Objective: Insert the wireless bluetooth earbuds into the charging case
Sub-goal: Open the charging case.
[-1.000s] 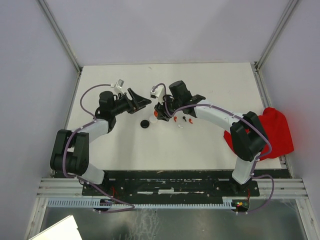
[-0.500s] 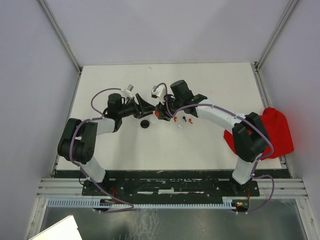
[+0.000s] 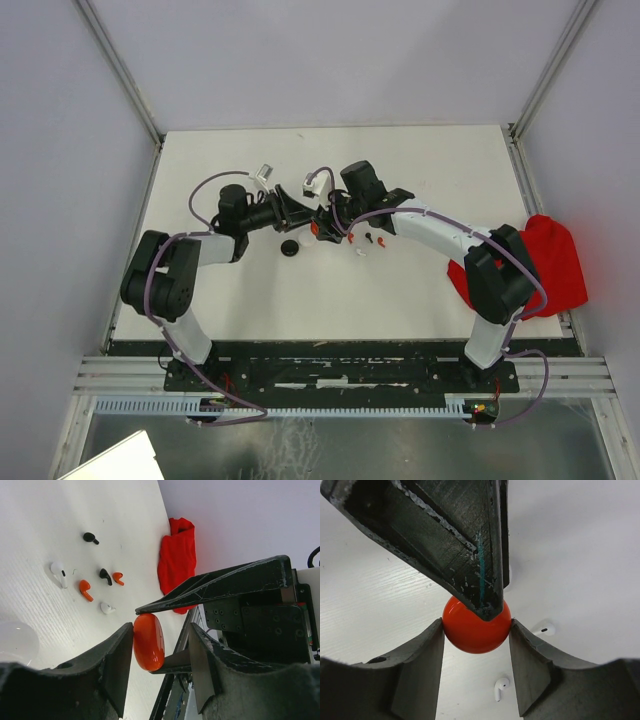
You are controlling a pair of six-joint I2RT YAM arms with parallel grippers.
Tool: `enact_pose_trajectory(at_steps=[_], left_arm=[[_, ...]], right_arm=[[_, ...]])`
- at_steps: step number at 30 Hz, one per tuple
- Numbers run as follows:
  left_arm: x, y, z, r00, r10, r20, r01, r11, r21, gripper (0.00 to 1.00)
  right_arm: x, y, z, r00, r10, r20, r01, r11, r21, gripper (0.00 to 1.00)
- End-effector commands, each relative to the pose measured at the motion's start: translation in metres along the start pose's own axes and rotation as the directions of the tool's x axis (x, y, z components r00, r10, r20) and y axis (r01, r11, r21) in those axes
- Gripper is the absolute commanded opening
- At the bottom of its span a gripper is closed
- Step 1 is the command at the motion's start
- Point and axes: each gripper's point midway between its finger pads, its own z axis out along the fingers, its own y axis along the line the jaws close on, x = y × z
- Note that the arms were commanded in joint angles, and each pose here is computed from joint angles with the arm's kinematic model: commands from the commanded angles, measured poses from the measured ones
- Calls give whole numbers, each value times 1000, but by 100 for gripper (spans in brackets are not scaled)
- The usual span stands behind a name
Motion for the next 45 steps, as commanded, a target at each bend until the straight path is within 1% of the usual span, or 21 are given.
enact_pose_trajectory(at_steps=[1, 14, 16, 19, 22, 32, 41, 45], left_arm=[[-5, -15, 6, 1000, 23, -16, -22, 998, 65, 53], [0, -12, 7, 999, 9, -39, -7, 998, 70, 50], [1, -13, 7, 999, 9, -43, -6, 997, 72, 49], [2, -12, 8, 999, 7, -46, -3, 997, 72, 45], [4, -13, 9, 998, 5, -55, -1, 997, 75, 43], [8, -13, 10, 998, 4, -67, 1, 997, 81, 42], [9, -14, 10, 998, 4, -70, 2, 996, 84, 32], [10, -15, 10, 997, 7, -72, -1, 996, 91, 25]], right_arm=[[-23, -2, -12, 997, -40, 63, 40, 999, 8, 12], [-24, -3, -14, 997, -44, 64, 43, 999, 14, 11], [-25, -3, -14, 997, -44, 66, 43, 999, 14, 11], [-25, -2, -15, 997, -45, 67, 44, 999, 14, 11], [-25, -3, -15, 997, -47, 67, 46, 999, 16, 11], [-25, -2, -15, 997, -46, 66, 45, 999, 13, 11], [-24, -2, -16, 997, -47, 65, 46, 999, 17, 11], [-25, -3, -16, 997, -49, 66, 47, 999, 21, 11]])
